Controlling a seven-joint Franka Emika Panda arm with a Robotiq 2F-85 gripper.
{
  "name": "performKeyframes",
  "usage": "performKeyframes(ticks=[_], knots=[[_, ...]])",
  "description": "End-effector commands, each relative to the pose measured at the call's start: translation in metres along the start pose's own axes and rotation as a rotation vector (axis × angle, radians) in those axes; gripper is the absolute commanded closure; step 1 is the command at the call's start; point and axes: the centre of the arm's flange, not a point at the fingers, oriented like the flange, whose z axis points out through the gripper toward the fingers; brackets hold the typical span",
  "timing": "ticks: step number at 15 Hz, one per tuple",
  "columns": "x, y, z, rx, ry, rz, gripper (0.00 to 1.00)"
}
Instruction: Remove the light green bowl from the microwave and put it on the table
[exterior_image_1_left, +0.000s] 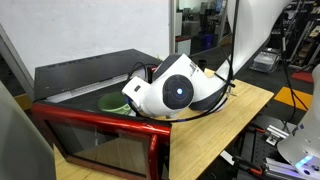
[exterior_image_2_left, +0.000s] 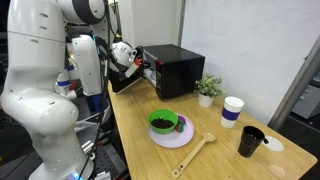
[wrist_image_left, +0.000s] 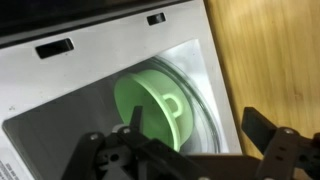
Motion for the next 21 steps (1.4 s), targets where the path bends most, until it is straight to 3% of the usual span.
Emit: performKeyframes(ticks=[1, 21], knots=[[-0.002, 0.005, 0.008, 0.007, 0.01, -0.01, 0.0], [0.028, 0.002, 0.049, 0.036, 0.046, -0.152, 0.0]])
